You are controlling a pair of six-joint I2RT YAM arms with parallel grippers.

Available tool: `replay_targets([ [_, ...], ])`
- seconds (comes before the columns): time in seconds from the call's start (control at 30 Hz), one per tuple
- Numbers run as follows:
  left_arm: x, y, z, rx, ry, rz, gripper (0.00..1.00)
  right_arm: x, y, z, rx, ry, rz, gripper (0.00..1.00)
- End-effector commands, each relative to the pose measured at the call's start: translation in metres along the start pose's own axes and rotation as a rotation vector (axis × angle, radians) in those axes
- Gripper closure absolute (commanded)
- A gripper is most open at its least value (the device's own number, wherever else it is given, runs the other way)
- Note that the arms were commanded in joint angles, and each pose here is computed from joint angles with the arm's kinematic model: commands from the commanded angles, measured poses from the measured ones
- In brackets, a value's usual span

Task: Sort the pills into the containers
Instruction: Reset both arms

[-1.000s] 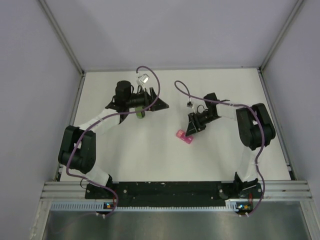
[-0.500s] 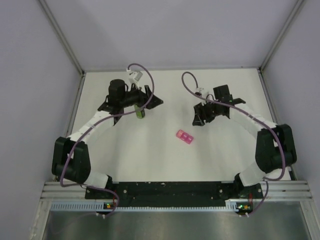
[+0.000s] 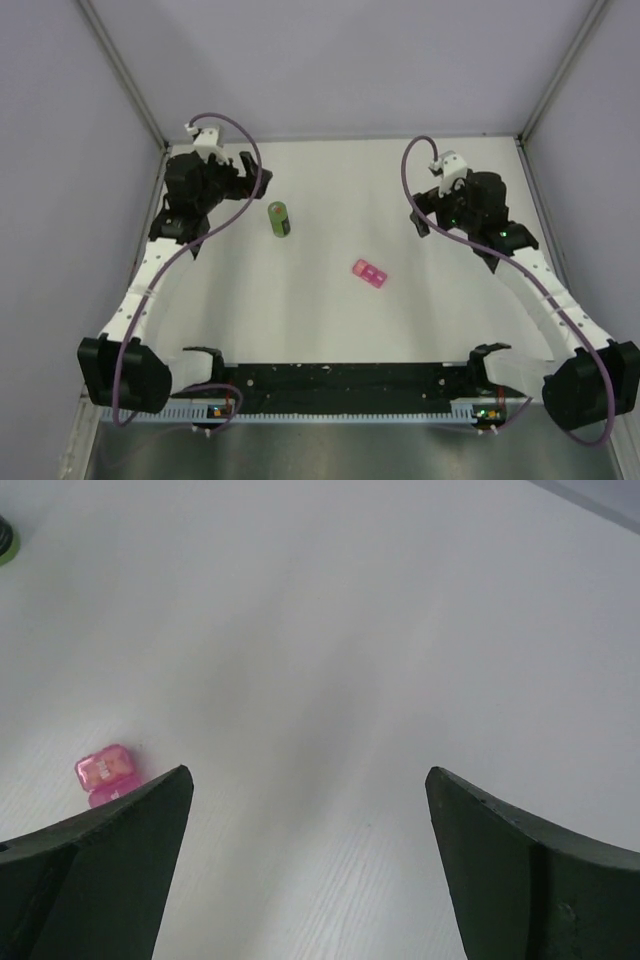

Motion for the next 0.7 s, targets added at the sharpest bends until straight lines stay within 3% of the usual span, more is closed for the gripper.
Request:
replay_targets([
  [0.0, -0.013, 0.01, -0.029, -0.151, -0.073, 0.079, 0.01, -0.006, -0.015, -0.018, 0.158, -0.089, 0.027, 0.01],
  [0.2, 0.001, 0.007, -0.05, -0.121, -0.099, 0.164, 0.01, 0.005, -0.007, -0.031, 0.124, -0.152, 0.029, 0.01],
  [0.67, 0.024, 0.003, -0.06, -0.073, -0.155, 0.115, 0.01, 0.007, -0.021, -0.044, 0.236, -0.218, 0.037, 0.01],
])
Point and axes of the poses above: each gripper's point midway between its finger pads, its own z axis out along the fingers, its own y axis along the line the jaws close on, x = y × z, the point moved 8 cm from there along -z, back along the fingers, and after that the axes turned 1 degree about -z, right-handed, at the moved point
